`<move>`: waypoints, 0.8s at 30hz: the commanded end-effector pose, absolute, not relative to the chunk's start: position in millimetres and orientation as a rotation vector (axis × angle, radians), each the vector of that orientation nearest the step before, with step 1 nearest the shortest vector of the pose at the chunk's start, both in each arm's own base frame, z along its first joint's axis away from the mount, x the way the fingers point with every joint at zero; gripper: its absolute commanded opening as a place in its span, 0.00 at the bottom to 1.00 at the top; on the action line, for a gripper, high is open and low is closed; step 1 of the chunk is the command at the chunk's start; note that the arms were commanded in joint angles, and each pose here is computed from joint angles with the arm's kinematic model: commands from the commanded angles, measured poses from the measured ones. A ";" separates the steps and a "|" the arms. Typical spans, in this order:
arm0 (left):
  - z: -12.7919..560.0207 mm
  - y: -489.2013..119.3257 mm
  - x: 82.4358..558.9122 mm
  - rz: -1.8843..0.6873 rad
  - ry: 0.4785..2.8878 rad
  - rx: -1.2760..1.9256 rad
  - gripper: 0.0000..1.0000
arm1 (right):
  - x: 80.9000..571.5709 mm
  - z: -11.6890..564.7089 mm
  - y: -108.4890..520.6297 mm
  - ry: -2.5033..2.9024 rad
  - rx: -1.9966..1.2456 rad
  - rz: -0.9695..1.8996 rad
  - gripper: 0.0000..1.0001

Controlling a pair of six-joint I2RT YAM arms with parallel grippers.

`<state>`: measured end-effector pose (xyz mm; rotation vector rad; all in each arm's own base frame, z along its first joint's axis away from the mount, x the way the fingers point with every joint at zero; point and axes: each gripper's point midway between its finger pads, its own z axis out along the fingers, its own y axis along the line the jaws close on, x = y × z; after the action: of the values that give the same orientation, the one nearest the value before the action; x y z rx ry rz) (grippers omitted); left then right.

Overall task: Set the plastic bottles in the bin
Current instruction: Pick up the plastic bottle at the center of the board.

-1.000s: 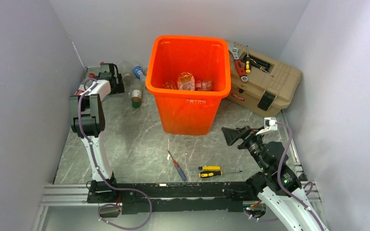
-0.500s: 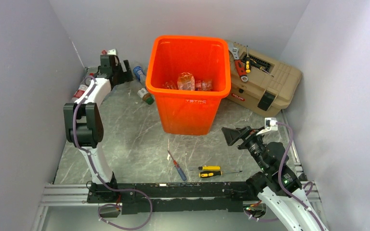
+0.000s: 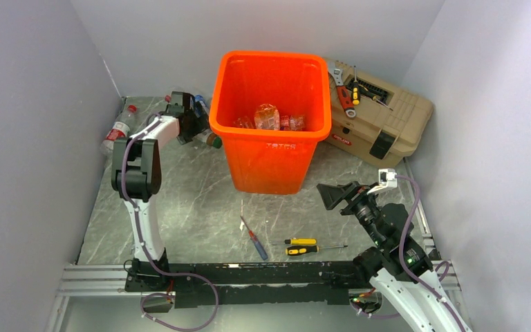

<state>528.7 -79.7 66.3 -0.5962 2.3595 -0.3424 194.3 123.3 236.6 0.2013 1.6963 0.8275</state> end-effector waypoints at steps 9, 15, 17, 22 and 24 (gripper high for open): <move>35.7 -61.5 526.3 -0.192 2.290 -1.041 0.89 | 196.4 240.5 124.5 1.682 0.201 0.833 0.99; 27.3 -59.0 521.2 -0.178 2.291 -1.019 0.69 | 194.8 242.5 122.3 1.682 0.199 0.824 0.99; 27.0 -61.1 519.4 -0.191 2.302 -0.999 0.61 | 193.1 244.7 121.0 1.684 0.192 0.817 0.99; 51.4 -61.3 513.8 -0.270 2.265 -0.951 0.42 | 182.0 255.7 115.5 1.690 0.132 0.785 0.99; 73.4 -52.9 505.6 -0.277 2.217 -0.935 0.37 | 175.0 268.2 112.1 1.677 0.102 0.777 0.99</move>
<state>522.8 -61.8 39.8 -0.9790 2.2585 -0.2554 188.5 118.9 229.0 0.1748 1.7509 0.7821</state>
